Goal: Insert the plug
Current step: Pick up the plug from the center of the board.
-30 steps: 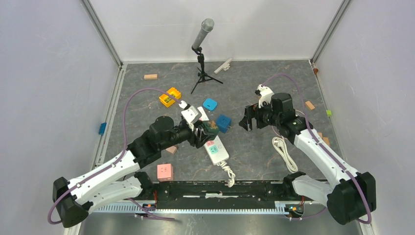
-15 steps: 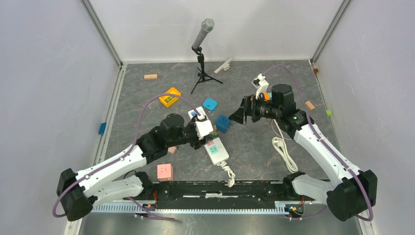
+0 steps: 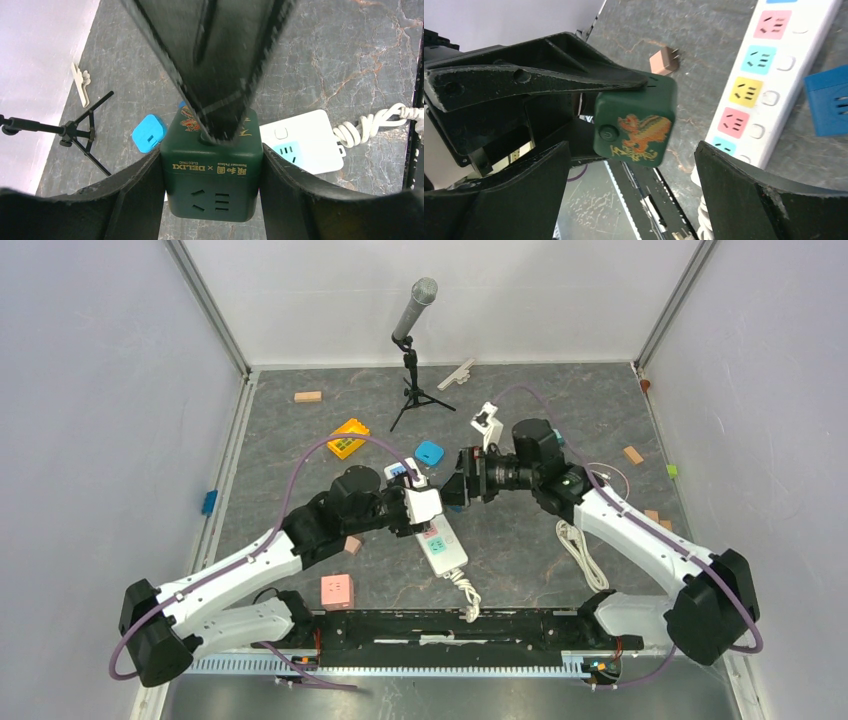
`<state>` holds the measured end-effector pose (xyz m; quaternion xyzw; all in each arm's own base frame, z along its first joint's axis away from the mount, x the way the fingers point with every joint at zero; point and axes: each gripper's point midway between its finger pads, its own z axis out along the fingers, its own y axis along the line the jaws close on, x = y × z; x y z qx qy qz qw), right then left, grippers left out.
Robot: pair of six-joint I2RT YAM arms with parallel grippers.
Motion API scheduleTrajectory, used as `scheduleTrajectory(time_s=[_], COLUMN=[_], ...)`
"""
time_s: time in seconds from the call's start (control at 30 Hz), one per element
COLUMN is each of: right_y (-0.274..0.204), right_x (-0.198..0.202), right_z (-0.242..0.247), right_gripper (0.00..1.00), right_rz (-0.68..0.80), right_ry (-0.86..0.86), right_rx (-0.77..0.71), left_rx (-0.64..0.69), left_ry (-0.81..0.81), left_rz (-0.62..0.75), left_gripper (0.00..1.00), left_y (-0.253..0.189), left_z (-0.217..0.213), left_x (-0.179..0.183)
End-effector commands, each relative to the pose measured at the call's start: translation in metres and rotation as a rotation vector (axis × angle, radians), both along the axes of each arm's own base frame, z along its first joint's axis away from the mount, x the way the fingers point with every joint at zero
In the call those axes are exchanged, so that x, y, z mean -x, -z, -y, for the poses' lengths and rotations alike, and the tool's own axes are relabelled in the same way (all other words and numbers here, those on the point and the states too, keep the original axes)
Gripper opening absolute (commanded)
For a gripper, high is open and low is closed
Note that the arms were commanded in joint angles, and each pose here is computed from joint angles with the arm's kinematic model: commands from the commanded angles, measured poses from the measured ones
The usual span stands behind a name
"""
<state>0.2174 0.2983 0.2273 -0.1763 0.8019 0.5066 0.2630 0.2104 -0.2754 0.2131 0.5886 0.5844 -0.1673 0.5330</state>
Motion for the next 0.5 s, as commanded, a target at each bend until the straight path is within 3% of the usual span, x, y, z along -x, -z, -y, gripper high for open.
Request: scheduleTrajectory(time_s=[0.0, 0.2, 0.23, 0.33, 0.37, 0.4, 0.43, 0.47], right_y=[-0.017, 0.006, 0.008, 0.014, 0.015, 0.014, 0.014, 0.013], right_x=[-0.001, -0.002, -0.001, -0.001, 0.0, 0.0, -0.001, -0.002], right_z=[-0.02, -0.036, -0.038, -0.041, -0.042, -0.042, -0.042, -0.041], right_gripper=[0.98, 0.99, 0.94, 0.74, 0.63, 0.44, 0.3, 0.17], right_rz=[0.02, -0.01, -0.006, -0.008, -0.008, 0.002, 0.012, 0.031], right_ry=[-0.005, 0.009, 0.006, 0.003, -0.003, -0.005, -0.006, -0.008], right_rx=[-0.028, 0.051, 0.057, 0.073, 0.072, 0.071, 0.076, 0.081], left_rx=[0.053, 0.054, 0.054, 0.049, 0.05, 0.051, 0.053, 0.056], left_ry=[0.043, 0.052, 0.044, 0.03, 0.028, 0.027, 0.022, 0.014], left_rz=[0.073, 0.057, 0.053, 0.04, 0.037, 0.034, 0.032, 0.027], left_gripper=[0.07, 0.08, 0.07, 0.08, 0.09, 0.11, 0.17, 0.33], left_y=[-0.031, -0.029, -0.029, -0.026, -0.026, -0.025, -0.025, -0.025], left_z=[0.013, 0.018, 0.018, 0.017, 0.016, 0.016, 0.015, 0.014], left_x=[-0.003, 0.0, -0.001, -0.001, -0.001, -0.001, -0.001, -0.001])
